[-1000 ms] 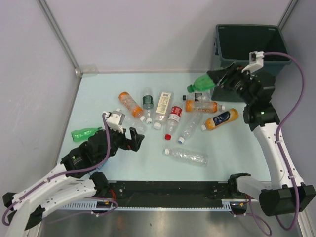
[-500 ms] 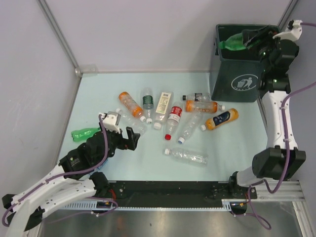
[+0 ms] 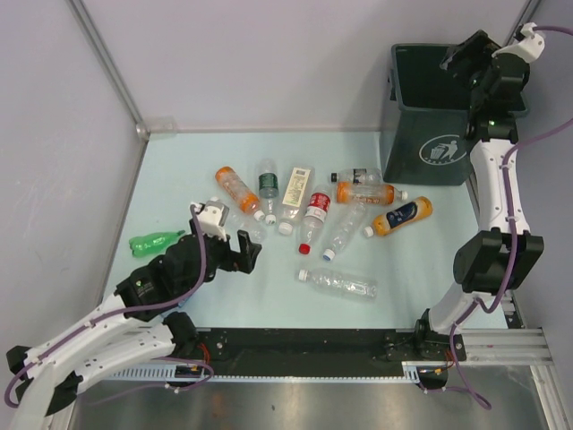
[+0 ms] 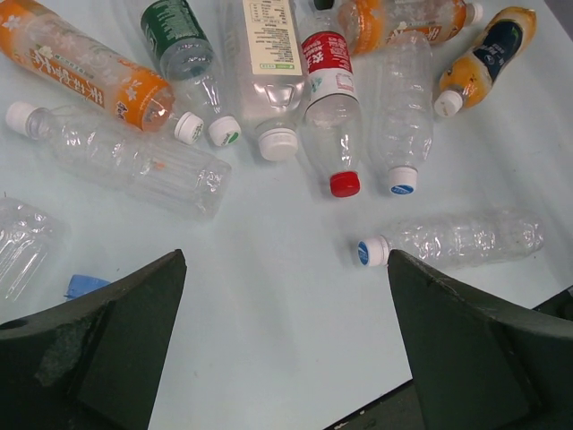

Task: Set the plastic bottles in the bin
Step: Place the plastic bottle in the trash bin, then pick up the plastic bottle at the center of the board.

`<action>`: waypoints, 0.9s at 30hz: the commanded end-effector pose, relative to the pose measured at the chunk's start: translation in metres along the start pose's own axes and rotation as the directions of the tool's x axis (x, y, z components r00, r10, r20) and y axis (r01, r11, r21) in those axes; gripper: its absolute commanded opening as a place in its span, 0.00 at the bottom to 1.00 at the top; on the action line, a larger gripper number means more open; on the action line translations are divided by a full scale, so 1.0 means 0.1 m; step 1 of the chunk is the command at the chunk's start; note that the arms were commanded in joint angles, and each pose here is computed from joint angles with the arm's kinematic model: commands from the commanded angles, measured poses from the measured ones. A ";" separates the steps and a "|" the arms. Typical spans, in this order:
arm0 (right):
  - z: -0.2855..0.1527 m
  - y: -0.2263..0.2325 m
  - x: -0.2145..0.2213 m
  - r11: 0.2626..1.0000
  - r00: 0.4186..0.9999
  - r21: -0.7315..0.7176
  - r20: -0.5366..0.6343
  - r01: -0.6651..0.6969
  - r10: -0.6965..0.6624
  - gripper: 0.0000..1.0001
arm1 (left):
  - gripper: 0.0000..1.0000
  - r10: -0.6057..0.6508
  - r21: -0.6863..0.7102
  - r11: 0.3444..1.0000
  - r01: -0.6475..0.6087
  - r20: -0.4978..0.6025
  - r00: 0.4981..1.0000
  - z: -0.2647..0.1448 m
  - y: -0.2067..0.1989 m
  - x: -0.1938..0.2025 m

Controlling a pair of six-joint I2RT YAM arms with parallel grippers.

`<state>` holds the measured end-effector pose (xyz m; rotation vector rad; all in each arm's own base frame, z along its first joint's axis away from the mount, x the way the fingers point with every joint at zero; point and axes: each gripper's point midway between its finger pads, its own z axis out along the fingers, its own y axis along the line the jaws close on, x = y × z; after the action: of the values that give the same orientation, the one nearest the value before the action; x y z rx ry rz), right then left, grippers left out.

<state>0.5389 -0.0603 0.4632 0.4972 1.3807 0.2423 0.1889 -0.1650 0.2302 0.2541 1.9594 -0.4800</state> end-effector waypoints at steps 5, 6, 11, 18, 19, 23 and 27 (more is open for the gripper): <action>-0.32 -0.01 -0.21 0.996 0.996 0.019 0.014 0.090 -0.090 1.00 | 1.00 -0.023 0.020 1.000 0.022 0.032 0.999 -0.03 -0.01 -0.05; -0.38 0.00 -0.21 0.996 0.996 0.013 0.005 0.091 -0.091 1.00 | 1.00 -0.023 0.017 1.000 0.022 0.030 0.999 -0.03 -0.01 -0.04; -0.86 0.13 -0.05 0.995 0.991 -0.070 -0.111 0.074 -0.081 0.99 | 1.00 -0.028 0.001 1.000 0.028 0.024 0.999 -0.03 0.02 -0.03; -1.57 0.16 0.63 0.991 0.936 -0.129 -0.343 0.032 -0.075 0.96 | 1.00 -0.028 -0.011 1.000 0.028 0.017 0.999 -0.02 0.03 -0.02; -1.64 0.13 0.79 0.992 0.921 -0.120 -0.381 0.036 -0.079 0.96 | 1.00 -0.028 -0.009 1.000 0.029 0.014 0.999 -0.02 0.02 -0.01; -2.01 0.23 1.20 0.987 0.874 -0.123 -0.463 0.099 -0.146 0.95 | 1.00 -0.026 -0.025 0.999 0.026 0.011 1.000 -0.01 0.05 -0.01; -2.23 0.12 1.40 0.993 0.866 -0.058 -0.485 0.103 -0.118 0.95 | 1.00 -0.037 -0.033 0.999 0.038 0.027 0.999 -0.04 0.07 -0.04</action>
<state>0.3714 0.0637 0.3461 0.2659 1.8469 0.3860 0.1872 -0.1616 0.2239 0.2482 1.9747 -0.4696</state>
